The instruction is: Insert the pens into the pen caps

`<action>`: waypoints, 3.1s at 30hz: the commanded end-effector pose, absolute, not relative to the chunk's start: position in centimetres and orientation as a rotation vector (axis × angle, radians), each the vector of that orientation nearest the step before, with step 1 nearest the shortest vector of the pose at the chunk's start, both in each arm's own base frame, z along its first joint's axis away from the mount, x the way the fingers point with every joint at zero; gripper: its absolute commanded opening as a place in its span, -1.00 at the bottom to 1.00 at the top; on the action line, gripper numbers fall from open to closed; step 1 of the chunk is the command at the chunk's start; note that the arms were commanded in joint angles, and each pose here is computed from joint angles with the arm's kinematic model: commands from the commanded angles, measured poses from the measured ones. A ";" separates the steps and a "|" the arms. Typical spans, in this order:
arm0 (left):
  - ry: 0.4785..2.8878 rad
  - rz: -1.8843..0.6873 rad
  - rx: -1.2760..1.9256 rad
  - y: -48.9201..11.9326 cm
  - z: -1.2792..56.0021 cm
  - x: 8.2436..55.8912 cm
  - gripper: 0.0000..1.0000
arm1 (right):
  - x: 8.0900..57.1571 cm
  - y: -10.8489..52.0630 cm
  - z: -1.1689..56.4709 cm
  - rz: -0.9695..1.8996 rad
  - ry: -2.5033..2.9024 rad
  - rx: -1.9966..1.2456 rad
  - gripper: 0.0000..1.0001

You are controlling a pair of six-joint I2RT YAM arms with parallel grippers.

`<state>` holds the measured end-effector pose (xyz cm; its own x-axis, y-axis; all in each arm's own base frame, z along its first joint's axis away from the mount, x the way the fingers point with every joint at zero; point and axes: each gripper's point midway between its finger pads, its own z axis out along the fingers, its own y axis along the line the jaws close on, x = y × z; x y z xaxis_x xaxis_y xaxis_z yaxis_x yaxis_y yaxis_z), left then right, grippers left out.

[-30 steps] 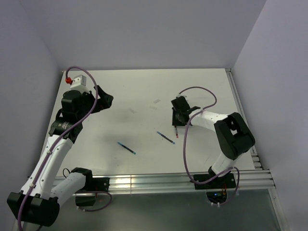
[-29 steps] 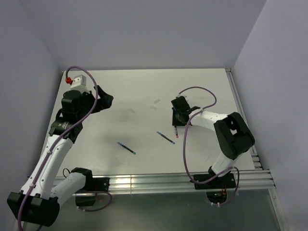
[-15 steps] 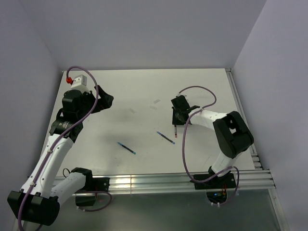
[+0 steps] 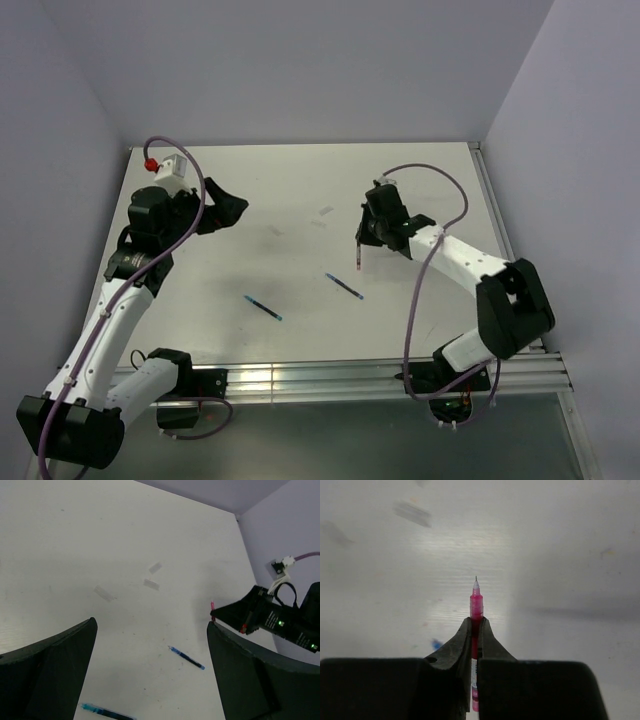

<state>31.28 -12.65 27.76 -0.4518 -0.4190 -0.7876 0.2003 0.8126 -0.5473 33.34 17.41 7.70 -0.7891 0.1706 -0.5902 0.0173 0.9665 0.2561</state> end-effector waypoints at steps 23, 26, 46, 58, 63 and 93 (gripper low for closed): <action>1.723 -1.410 0.191 -20.6 31.0 26.1 0.79 | 31.1 38.2 35.3 1.374 1.795 -0.036 -1.00; 1.716 -1.418 0.204 -20.7 31.3 25.9 0.68 | 29.8 39.6 35.4 1.410 1.779 -0.047 -1.00; 1.726 -1.469 0.231 -21.1 30.9 25.3 -0.73 | 29.0 41.6 35.8 1.452 1.705 -0.050 -1.00; 1.717 -1.471 0.217 -21.0 31.1 25.7 -0.57 | 28.6 42.2 34.8 1.434 1.723 -0.081 -1.00; 1.714 -1.462 0.198 -20.6 31.2 26.0 -0.56 | 28.4 42.4 34.2 1.430 1.738 -0.082 -1.00; 1.886 -1.263 0.007 -18.4 27.2 28.7 -1.00 | 30.7 37.9 34.9 1.124 1.726 -0.037 0.06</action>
